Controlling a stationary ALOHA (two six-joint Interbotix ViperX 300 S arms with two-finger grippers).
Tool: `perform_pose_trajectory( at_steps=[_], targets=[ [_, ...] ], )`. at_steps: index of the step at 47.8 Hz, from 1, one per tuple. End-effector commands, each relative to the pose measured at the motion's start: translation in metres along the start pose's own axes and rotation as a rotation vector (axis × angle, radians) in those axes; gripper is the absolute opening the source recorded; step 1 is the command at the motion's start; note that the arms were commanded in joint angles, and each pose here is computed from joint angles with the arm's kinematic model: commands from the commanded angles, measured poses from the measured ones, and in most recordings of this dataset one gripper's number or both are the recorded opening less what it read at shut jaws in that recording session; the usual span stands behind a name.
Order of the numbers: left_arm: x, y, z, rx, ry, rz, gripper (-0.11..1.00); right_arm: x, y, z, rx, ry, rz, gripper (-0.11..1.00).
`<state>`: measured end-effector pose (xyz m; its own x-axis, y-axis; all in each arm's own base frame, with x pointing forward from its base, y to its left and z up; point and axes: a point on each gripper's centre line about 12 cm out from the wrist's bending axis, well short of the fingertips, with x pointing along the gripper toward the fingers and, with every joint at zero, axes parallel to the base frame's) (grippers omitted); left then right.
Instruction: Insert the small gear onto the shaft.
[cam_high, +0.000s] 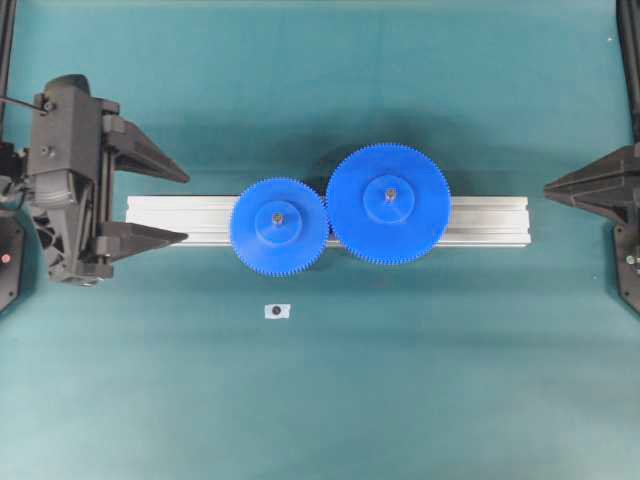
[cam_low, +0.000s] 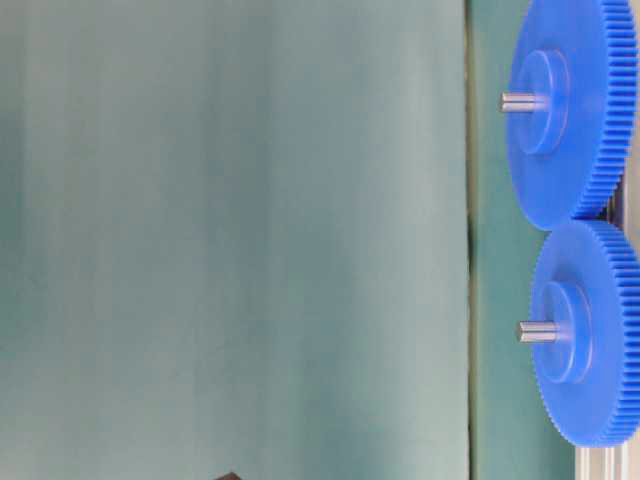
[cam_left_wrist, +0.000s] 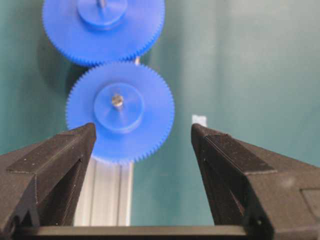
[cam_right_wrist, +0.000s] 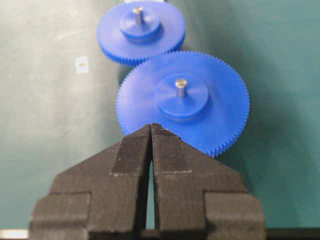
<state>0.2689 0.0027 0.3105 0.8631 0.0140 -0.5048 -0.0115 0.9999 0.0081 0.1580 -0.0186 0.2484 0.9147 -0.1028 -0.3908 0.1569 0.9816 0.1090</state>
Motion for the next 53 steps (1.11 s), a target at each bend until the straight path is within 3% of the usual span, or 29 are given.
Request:
perform_pose_trajectory(
  at_steps=[1, 53],
  targets=[
    [-0.005, -0.001, 0.005, 0.003, -0.025, -0.003, 0.78, 0.0, 0.0, 0.004, 0.006, -0.01, -0.002, 0.03],
    [-0.007, -0.001, -0.009, 0.003, 0.043, -0.001, 0.77, 0.001, 0.0, 0.002, 0.006, -0.005, -0.003, 0.03]
  ],
)
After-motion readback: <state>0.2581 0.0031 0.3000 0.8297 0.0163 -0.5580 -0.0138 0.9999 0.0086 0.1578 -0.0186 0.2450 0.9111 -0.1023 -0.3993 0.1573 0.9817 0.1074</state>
